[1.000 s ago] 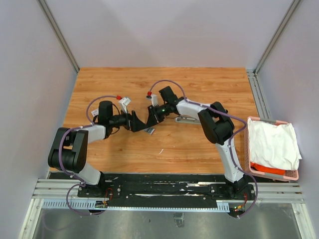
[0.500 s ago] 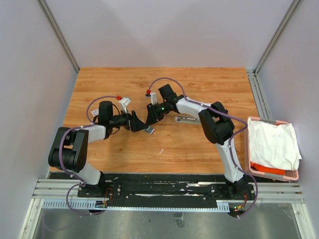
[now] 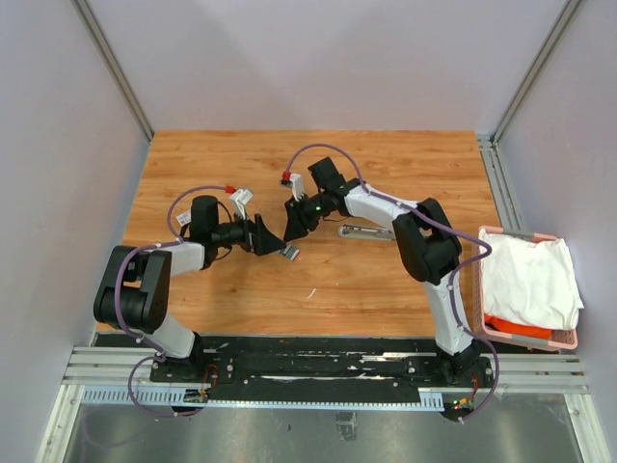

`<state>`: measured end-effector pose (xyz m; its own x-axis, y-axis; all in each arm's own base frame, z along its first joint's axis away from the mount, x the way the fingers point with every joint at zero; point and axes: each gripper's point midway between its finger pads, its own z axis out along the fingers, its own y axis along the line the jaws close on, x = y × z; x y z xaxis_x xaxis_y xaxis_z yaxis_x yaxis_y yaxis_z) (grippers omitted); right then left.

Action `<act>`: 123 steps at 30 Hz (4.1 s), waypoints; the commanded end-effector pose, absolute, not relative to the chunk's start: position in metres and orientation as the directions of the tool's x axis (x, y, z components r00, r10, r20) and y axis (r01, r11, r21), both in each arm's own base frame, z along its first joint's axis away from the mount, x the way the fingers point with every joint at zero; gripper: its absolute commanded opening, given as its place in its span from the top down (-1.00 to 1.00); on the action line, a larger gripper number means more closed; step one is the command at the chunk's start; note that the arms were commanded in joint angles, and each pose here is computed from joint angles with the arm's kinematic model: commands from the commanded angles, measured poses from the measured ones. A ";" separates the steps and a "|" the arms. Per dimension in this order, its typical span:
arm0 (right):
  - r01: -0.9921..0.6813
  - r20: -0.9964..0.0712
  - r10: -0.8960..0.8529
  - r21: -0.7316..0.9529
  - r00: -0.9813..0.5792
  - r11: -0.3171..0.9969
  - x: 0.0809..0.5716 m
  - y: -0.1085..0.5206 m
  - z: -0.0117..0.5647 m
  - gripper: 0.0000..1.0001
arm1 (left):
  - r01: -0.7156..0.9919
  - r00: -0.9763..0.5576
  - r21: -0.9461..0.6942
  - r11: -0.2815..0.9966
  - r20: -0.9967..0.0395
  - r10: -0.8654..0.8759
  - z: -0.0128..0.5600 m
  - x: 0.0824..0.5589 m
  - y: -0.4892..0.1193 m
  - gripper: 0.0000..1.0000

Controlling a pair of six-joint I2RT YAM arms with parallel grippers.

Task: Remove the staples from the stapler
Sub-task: Place the staple in the staple box, then adjust the stapler in the staple box.

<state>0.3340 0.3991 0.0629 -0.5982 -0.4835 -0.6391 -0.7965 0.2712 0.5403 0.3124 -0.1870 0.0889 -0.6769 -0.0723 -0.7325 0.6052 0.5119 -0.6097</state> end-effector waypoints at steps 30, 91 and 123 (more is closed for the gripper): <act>-0.882 -0.748 -0.474 0.341 -0.464 0.325 0.366 0.323 0.056 -0.23 | 0.736 -0.618 -0.513 0.442 -0.776 0.128 0.084 0.302 -0.239 -0.96; -0.863 -0.713 -0.488 0.384 -0.503 0.327 0.354 0.329 0.038 -0.22 | 0.656 -0.682 -0.400 0.640 -0.678 0.275 0.064 0.306 -0.206 -0.96; -0.866 -0.711 -0.496 0.383 -0.498 0.321 0.352 0.330 0.037 -0.22 | 0.712 -0.669 -0.440 0.547 -0.661 0.340 0.058 0.295 -0.232 -0.96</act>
<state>0.3586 0.3275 0.0422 -0.4973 -0.4816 -0.7217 -0.8656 0.3317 0.3751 0.2995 -0.2203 0.0511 -0.7032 0.3138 -0.6380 0.6674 0.6008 -0.4401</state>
